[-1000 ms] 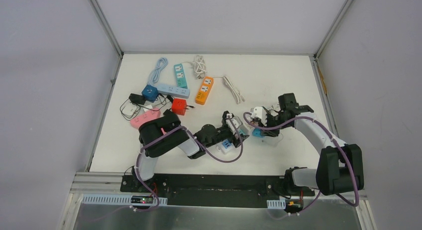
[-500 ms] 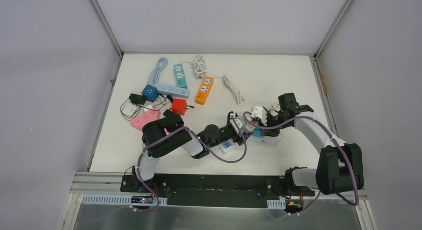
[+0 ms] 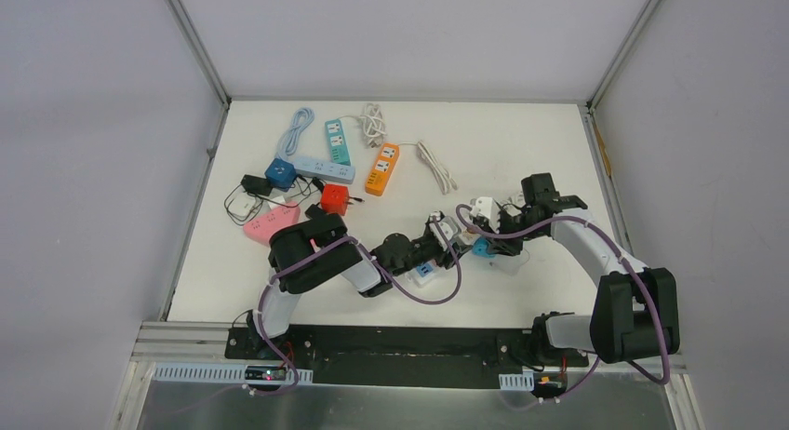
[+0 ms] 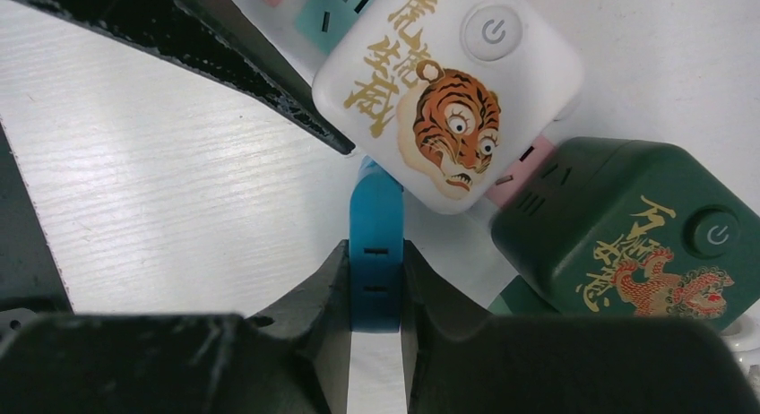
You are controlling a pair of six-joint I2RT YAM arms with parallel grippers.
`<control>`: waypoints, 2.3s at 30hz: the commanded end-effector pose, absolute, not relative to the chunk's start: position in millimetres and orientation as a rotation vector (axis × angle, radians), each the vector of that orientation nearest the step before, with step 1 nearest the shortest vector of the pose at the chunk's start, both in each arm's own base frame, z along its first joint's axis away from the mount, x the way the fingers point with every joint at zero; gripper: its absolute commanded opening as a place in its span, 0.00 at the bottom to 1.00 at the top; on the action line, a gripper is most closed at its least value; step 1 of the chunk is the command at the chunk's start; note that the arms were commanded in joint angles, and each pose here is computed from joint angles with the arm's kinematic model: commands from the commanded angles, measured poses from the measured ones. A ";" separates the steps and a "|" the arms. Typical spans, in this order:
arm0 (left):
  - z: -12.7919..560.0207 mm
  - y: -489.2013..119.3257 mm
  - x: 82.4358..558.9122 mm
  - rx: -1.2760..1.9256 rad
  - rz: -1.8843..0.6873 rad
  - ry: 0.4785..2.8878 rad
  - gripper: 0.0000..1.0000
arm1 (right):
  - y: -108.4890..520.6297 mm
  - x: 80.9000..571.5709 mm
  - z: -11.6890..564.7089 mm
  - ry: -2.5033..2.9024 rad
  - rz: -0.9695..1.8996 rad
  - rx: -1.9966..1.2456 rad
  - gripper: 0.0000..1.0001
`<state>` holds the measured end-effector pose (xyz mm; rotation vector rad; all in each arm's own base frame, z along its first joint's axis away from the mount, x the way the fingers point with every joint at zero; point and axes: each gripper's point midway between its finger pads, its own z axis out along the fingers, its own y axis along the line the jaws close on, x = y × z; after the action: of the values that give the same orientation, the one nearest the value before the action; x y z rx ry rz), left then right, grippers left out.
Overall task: Pull the plug off the socket
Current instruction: Remove the plug from the socket.
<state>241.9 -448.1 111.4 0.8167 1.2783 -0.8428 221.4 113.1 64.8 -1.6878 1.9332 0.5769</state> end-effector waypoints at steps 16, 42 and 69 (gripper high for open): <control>120.8 -447.2 246.1 0.761 -0.835 1.272 0.00 | 107.7 200.3 56.0 2.064 0.721 -1.710 0.00; 104.8 -444.5 245.8 0.780 -0.816 1.294 0.00 | 96.6 208.1 72.8 1.970 0.581 -1.732 0.00; 88.1 -439.7 244.8 0.836 -0.767 1.299 0.00 | 99.6 205.9 93.5 1.998 0.709 -1.631 0.06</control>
<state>236.8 -450.9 106.9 0.8082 1.2773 -0.8451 210.5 101.9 68.3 -1.7223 1.9987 0.7061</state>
